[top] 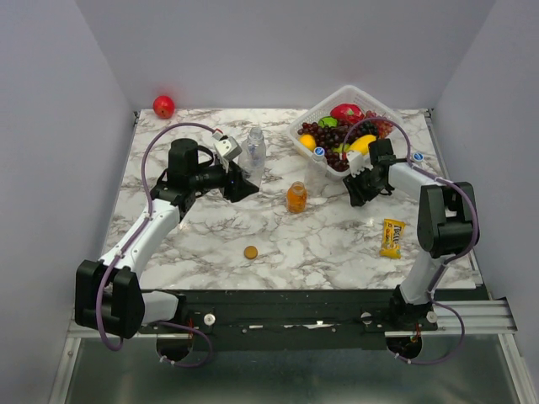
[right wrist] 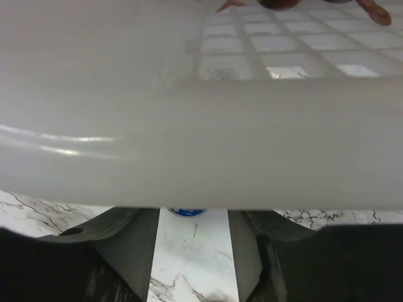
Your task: Screw on the bottle caps
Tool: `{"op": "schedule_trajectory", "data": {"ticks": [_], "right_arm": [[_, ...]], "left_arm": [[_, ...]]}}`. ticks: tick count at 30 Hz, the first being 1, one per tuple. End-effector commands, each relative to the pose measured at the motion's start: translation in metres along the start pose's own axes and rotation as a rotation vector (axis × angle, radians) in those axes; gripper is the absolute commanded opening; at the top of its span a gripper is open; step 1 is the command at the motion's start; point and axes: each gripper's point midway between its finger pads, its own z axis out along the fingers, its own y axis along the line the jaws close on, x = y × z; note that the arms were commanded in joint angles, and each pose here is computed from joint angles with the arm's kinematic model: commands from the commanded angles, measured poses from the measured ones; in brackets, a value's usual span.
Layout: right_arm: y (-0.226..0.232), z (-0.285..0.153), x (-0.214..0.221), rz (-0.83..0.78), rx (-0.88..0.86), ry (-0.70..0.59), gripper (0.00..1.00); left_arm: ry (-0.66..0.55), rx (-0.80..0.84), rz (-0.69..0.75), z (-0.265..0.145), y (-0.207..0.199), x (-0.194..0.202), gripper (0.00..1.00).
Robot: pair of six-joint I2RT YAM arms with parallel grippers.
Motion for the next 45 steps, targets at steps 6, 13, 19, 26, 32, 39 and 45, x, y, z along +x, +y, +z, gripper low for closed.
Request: {"op": "schedule_trajectory", "data": {"ticks": [6, 13, 19, 26, 32, 39, 45], "right_arm": [[0.006, -0.002, 0.002, 0.003, -0.011, 0.005, 0.37], [0.056, -0.092, -0.018, -0.151, -0.105, -0.177, 0.36], [0.137, -0.200, -0.036, -0.421, -0.319, -0.421, 0.36], [0.194, -0.272, -0.053, -0.689, -0.404, -0.541, 0.39], [0.239, -0.272, -0.062, -0.927, -0.487, -0.556, 0.39], [0.272, -0.270, -0.071, -1.109, -0.547, -0.564, 0.39], [0.280, -0.260, -0.076, -1.186, -0.533, -0.536, 0.39]], "left_arm": [[-0.015, -0.016, 0.017, 0.000, 0.006, -0.004, 0.00], [0.075, 0.082, 0.125, 0.010, -0.027, 0.020, 0.00], [0.073, 0.229, 0.215, 0.033, -0.083, 0.064, 0.00], [0.095, 0.334, 0.335, 0.056, -0.123, 0.118, 0.00], [0.108, 0.363, 0.386, 0.062, -0.126, 0.134, 0.00], [0.126, 0.386, 0.482, 0.065, -0.122, 0.134, 0.00], [0.116, 0.389, 0.521, 0.065, -0.121, 0.129, 0.00]]}}
